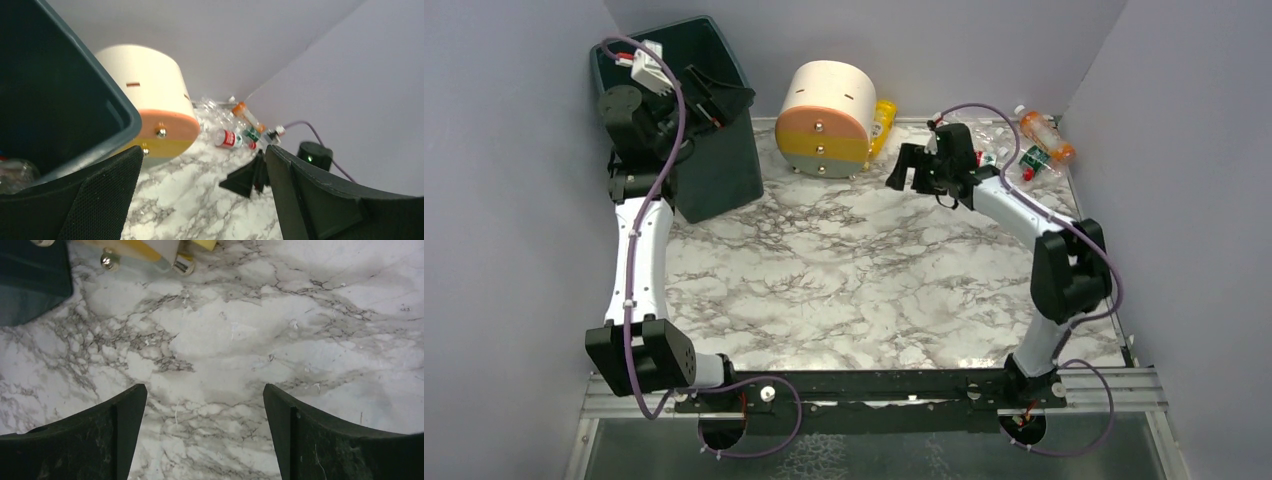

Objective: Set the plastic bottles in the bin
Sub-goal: Move the plastic bottle to the center of the board.

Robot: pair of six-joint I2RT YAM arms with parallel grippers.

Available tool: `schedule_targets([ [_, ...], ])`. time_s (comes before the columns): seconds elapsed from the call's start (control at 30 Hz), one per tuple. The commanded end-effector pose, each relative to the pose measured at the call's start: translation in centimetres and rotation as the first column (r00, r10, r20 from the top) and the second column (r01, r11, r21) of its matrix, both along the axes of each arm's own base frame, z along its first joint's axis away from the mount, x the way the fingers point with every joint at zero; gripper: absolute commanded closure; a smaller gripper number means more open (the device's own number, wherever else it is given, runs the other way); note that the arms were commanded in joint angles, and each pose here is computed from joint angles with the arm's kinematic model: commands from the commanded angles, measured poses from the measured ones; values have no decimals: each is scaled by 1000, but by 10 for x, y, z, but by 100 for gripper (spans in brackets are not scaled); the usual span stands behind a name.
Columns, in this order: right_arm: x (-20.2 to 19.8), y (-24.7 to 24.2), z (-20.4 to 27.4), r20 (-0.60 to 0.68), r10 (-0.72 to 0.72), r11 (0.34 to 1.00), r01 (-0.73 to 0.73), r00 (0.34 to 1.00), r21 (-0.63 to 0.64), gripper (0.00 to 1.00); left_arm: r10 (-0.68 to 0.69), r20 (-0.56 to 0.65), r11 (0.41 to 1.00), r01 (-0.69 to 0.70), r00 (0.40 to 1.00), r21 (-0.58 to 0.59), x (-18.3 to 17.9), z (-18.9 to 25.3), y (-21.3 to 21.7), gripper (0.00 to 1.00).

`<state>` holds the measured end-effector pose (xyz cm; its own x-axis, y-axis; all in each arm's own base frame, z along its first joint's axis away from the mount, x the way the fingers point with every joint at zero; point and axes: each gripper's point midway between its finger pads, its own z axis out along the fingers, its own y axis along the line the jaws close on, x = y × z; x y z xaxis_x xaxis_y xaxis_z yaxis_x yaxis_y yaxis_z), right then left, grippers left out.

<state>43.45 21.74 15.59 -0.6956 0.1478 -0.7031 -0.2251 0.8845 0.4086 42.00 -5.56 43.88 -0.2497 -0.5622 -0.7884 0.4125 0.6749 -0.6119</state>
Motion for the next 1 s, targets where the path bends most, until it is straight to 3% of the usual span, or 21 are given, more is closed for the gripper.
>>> schedule_targets([
  [0.0,47,4,2,18,-53,996,51,998,79,13,-42,4,998,42,999,37,-17,-13,-21,1],
  [0.2,99,-6,-16,29,-137,990,135,990,47,16,-101,-35,993,103,994,59,-33,-33,-45,1],
  [0.43,143,-57,-12,103,-244,967,250,964,-50,16,-161,-91,983,168,983,74,-45,-64,-76,1],
  [0.8,160,-193,-10,96,-470,879,475,878,-42,16,-218,-135,968,232,967,96,-46,-89,-107,1],
  [0.97,165,-232,-18,93,-528,843,534,844,-63,16,-244,-146,960,260,959,106,-51,-94,-122,1],
])
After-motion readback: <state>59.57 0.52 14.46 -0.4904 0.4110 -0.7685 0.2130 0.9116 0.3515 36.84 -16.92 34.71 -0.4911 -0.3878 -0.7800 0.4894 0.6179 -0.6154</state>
